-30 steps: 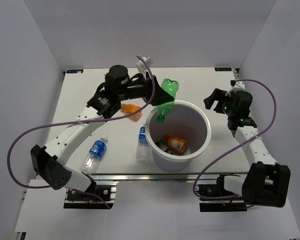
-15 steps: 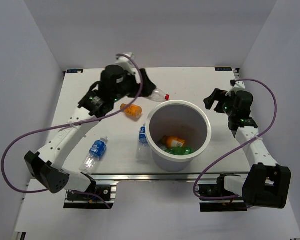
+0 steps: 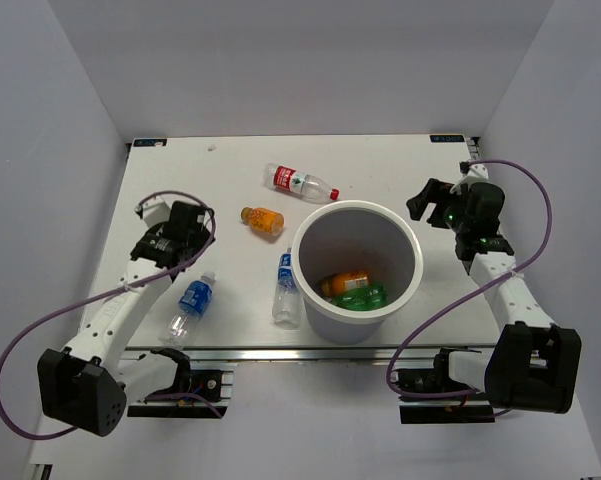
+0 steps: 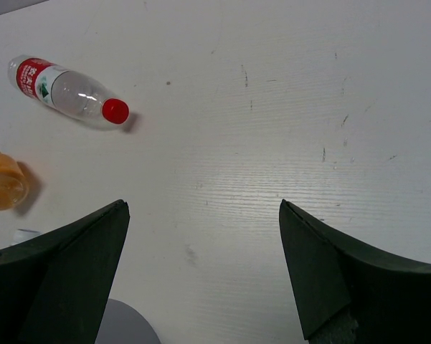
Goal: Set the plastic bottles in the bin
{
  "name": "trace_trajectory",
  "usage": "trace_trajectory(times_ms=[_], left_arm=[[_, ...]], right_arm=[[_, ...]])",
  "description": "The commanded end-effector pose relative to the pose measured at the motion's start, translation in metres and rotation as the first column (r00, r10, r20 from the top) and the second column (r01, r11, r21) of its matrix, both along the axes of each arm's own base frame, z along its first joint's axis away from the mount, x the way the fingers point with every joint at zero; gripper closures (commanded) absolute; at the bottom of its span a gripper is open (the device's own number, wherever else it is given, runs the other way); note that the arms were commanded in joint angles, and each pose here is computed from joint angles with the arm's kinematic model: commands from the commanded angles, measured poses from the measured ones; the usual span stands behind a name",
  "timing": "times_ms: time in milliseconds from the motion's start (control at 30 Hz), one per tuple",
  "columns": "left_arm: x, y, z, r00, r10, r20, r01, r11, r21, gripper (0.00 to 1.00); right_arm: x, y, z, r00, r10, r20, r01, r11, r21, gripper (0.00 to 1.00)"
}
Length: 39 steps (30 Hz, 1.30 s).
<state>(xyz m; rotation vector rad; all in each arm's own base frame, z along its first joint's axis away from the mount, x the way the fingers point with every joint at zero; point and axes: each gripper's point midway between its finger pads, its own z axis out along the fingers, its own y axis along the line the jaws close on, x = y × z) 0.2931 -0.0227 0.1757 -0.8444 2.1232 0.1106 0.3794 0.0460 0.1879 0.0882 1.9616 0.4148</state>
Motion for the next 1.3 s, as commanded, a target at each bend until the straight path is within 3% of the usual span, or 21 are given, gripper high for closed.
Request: trace_trajectory(times_ms=[0,233,600,700,833,1000,1067,1200,1267], left_arm=[[-0.037,0.025,-0.036,0.991,0.105,-0.080,-0.100,0.993,0.061,0.02],[-0.041,0.003,-0.099,0.977,-0.030,-0.212,0.031,1.000,0.001,0.02],[-0.059,-0.031,-0.153,0.929,-0.191,-0.317,0.144,0.976,-0.166,0.02],[-0.058,-0.043,-0.156,0.923,-0.240,-0.302,0.177,0.959,-0.221,0.11],[-0.050,-0.050,-0.146,0.926,-0.259,-0.276,0.193,0.950,-0.244,0.53],[-0.016,-0.064,-0.095,0.950,-0.292,-0.107,0.256,0.930,-0.264,0.74],[-0.002,-0.064,-0.065,0.958,-0.287,-0.026,0.273,0.931,-0.242,0.78],[0.038,-0.056,0.029,0.955,-0.199,0.219,0.241,0.953,-0.186,0.81],[0.057,-0.051,0.091,0.918,-0.159,0.363,0.227,0.962,-0.154,0.82]], right_arm=[[0.007,-0.002,0.004,1.000,-0.007,0.026,0.007,1.000,0.005,0.11],[0.009,0.007,0.002,0.999,0.039,0.015,-0.039,0.999,0.026,0.11],[0.010,0.009,-0.002,0.999,0.049,0.002,-0.049,0.998,0.038,0.11],[0.011,0.009,-0.003,0.999,0.047,-0.002,-0.047,0.998,0.039,0.11],[0.011,0.008,-0.003,0.999,0.042,-0.002,-0.042,0.998,0.036,0.11],[0.010,0.008,-0.003,0.999,0.041,-0.006,-0.041,0.998,0.038,0.11],[0.010,0.008,-0.002,0.999,0.041,-0.002,-0.041,0.998,0.038,0.11],[0.009,0.009,0.001,0.999,0.043,0.006,-0.043,0.998,0.041,0.11],[0.008,0.010,0.002,0.999,0.046,0.008,-0.046,0.998,0.047,0.11]])
